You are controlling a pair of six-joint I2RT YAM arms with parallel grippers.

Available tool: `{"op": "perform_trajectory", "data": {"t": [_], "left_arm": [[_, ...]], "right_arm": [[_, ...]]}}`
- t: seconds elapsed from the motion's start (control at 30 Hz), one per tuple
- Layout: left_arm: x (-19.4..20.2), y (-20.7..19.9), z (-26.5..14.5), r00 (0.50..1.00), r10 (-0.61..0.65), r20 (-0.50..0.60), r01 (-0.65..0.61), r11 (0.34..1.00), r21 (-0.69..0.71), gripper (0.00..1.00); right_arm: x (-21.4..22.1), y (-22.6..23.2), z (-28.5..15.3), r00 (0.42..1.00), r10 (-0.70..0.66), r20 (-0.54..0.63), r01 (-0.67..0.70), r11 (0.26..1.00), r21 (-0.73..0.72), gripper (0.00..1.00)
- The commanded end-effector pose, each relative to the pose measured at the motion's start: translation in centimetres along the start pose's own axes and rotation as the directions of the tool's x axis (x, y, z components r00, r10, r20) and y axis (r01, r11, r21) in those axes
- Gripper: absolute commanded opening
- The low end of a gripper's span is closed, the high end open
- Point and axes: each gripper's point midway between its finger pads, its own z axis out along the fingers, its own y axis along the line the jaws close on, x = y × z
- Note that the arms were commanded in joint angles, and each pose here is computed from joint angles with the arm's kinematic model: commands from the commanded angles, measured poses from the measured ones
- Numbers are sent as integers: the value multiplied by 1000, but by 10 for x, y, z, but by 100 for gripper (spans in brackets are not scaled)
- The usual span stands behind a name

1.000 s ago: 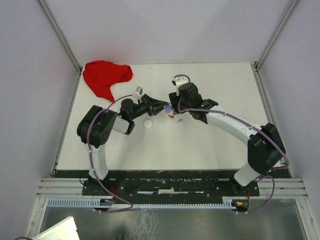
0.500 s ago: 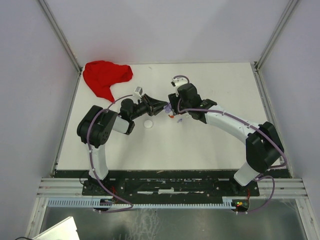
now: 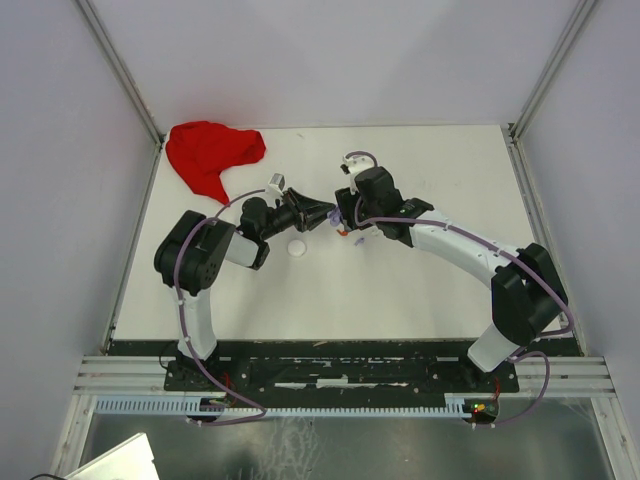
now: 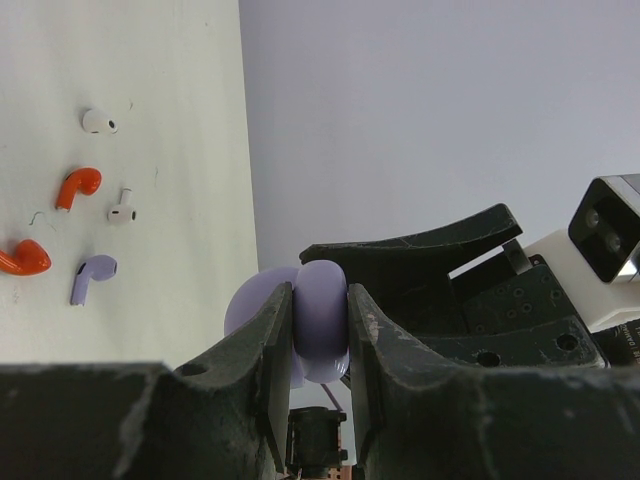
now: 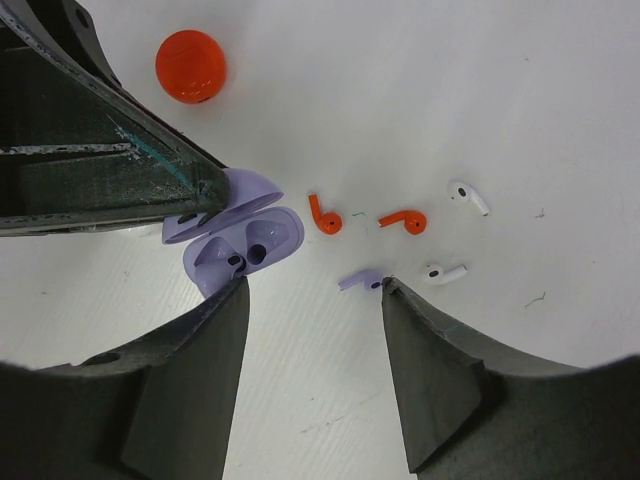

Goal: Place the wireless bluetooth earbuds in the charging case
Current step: Adjust the earbud with the charging case.

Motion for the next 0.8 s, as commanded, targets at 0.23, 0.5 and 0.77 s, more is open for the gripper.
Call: {"op": "perform_trajectory", "data": {"t": [0.23,0.5,0.77], "left_arm": [[-4,-14,4,999,45,12,-46,997,61,3],[-9,-15,-1,999,40,36,-43,997,67,3],[-30,-18,-38,979,7,205,-28,994,101,3]], "right_arm": [[-22,14,-1,998,11,59,-8,999,-48,64],[-19,-3,-4,998,17,53,-20,998,53,64],[18,-41,7,994,77,-82,-62,982,180,64]]}}
